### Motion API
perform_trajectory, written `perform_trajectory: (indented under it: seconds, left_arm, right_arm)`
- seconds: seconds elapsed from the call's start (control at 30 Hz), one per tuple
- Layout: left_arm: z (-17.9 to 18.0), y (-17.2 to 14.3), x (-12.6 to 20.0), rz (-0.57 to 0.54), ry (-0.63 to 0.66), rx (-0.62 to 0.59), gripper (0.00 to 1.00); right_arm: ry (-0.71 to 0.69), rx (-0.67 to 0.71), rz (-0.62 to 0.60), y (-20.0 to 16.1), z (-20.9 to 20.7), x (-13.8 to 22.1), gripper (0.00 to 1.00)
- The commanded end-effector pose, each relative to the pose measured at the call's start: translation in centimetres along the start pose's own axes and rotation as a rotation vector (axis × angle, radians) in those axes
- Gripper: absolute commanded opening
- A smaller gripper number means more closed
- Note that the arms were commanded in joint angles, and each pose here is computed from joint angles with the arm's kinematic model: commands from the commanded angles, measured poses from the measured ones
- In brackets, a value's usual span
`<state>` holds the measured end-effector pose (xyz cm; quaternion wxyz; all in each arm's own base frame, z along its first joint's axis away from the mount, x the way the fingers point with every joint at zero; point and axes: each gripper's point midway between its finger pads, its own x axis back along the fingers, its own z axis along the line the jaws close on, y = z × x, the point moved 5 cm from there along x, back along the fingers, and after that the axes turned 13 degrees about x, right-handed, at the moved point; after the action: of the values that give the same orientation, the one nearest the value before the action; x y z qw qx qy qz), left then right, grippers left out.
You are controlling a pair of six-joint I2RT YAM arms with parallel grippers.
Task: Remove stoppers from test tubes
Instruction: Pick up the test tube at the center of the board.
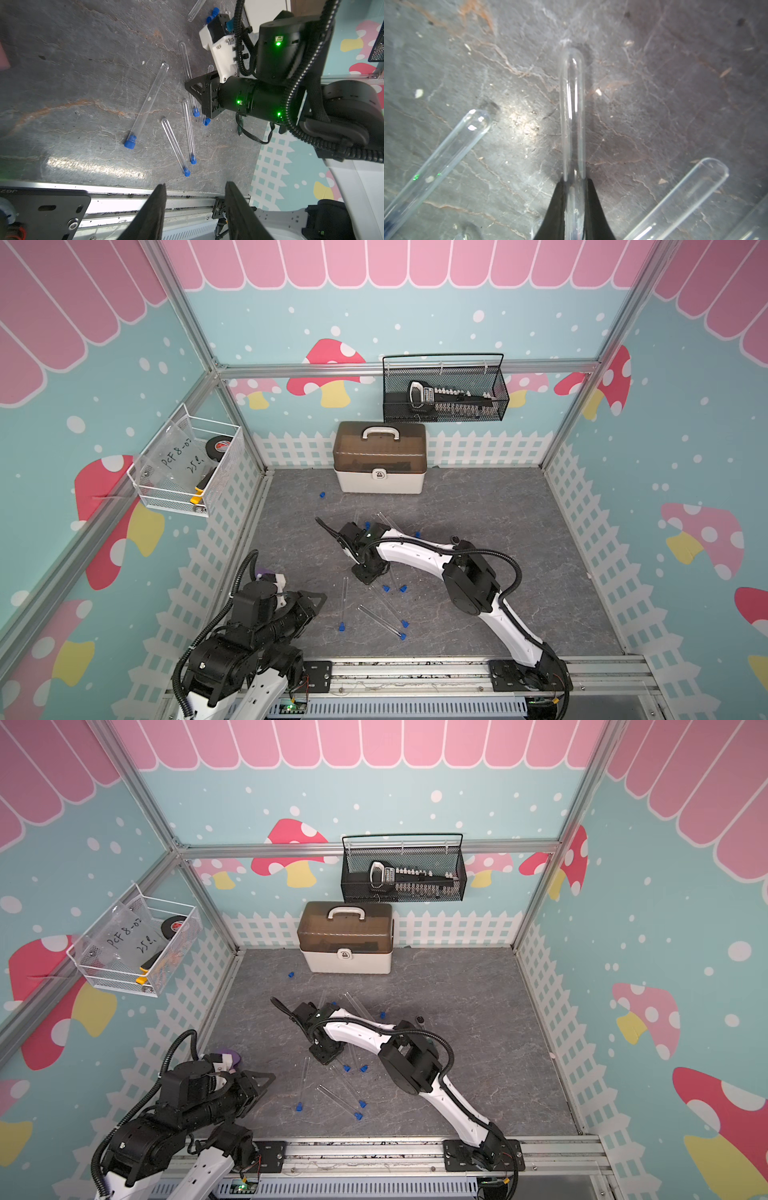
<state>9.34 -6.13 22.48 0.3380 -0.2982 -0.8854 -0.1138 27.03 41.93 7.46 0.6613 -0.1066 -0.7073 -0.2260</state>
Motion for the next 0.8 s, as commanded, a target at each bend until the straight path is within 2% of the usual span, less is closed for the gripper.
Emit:
perform_trajectory:
  seconds: [0.0, 0.27, 0.43, 0.63, 0.77]
  left_arm:
    - [-1.0, 0.1, 0.2, 0.004, -0.033, -0.022, 0.47]
    - [-6.1, 0.6, -1.5, 0.058, -0.228, -0.071, 0.47]
    - [-11.4, 0.8, -2.8, 0.140, -0.410, -0.131, 0.47]
    - [-16.6, 1.0, -2.8, 0.175, -0.521, -0.244, 0.48]
    - [-18.4, 0.9, -3.5, 0.227, -0.552, -0.260, 0.49]
  right_arm:
    - [0.049, -0.005, -0.089, 0.7, -0.8, 4.0, 0.11]
    - [0.379, -0.101, -0.294, -0.3, -1.4, 12.7, 0.10]
    - [0.642, -0.134, -0.412, -2.2, -0.5, 18.7, 0.10]
    - [0.750, -0.154, -0.473, -4.0, 0.1, 23.5, 0.10]
    - [0.790, -0.155, -0.472, -4.6, 0.6, 24.6, 0.10]
